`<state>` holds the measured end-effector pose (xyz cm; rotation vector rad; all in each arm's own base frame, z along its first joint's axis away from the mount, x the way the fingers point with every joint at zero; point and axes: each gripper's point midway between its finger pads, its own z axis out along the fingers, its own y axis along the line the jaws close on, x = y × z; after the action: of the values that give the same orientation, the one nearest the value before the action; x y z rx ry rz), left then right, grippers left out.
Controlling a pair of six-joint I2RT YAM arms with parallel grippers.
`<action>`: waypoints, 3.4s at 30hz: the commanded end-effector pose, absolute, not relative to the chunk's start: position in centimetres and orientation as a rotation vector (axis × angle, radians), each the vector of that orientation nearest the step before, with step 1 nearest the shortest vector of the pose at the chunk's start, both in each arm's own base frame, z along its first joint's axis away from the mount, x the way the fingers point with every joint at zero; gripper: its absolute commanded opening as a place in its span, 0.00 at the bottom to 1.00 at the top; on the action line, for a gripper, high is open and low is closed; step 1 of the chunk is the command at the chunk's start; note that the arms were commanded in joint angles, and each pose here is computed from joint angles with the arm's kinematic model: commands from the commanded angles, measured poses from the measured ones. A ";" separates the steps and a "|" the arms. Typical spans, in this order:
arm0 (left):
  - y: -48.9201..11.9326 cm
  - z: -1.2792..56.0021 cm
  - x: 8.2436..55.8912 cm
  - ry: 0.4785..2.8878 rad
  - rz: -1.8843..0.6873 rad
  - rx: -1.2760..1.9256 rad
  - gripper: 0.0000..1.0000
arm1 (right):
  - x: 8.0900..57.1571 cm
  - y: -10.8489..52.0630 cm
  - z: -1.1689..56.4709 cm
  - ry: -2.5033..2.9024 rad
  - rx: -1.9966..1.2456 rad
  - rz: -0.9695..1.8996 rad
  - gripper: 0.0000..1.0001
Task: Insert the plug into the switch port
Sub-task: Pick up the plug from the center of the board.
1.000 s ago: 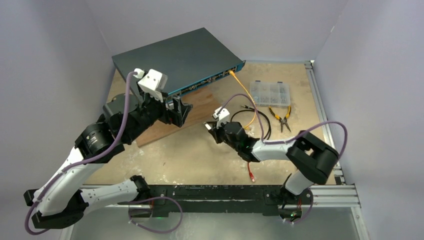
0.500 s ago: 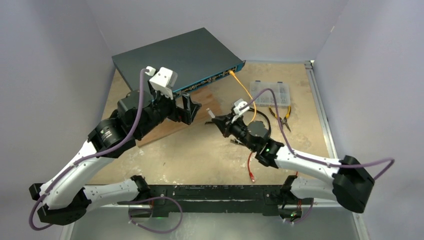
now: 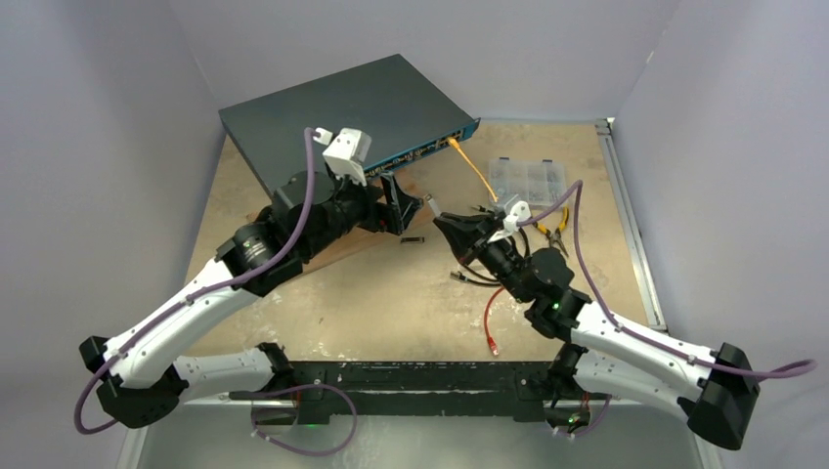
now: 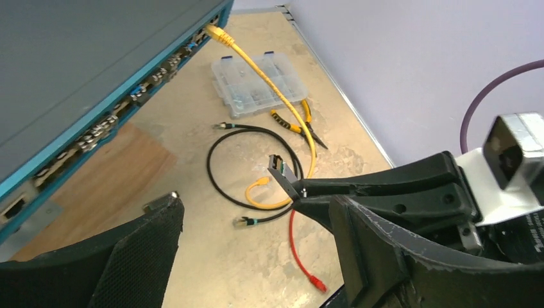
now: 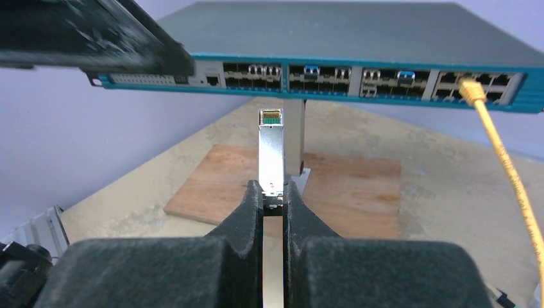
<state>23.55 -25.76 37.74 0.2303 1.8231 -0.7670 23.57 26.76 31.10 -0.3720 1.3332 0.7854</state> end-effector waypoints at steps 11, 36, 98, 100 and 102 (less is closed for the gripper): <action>-31.2 37.6 24.0 1.799 -1.051 0.148 0.65 | 22.0 25.6 35.4 1.170 -0.374 0.815 0.00; -32.2 38.1 23.6 1.681 -1.306 -0.062 0.00 | 20.6 25.2 35.2 1.073 -0.482 0.775 0.45; -34.3 38.1 22.2 1.689 -1.583 -0.170 0.00 | 19.9 23.8 38.4 0.763 -0.442 0.670 0.27; -34.3 38.1 22.1 1.688 -1.583 -0.168 0.00 | 19.9 23.9 38.3 0.765 -0.444 0.669 0.21; -34.2 38.0 22.1 1.690 -1.572 -0.159 0.00 | 20.0 24.0 38.2 0.774 -0.448 0.669 0.11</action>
<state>22.31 -34.19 36.70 -0.1781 1.7409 -1.5408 20.10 24.54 35.57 -0.4894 0.8317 0.6765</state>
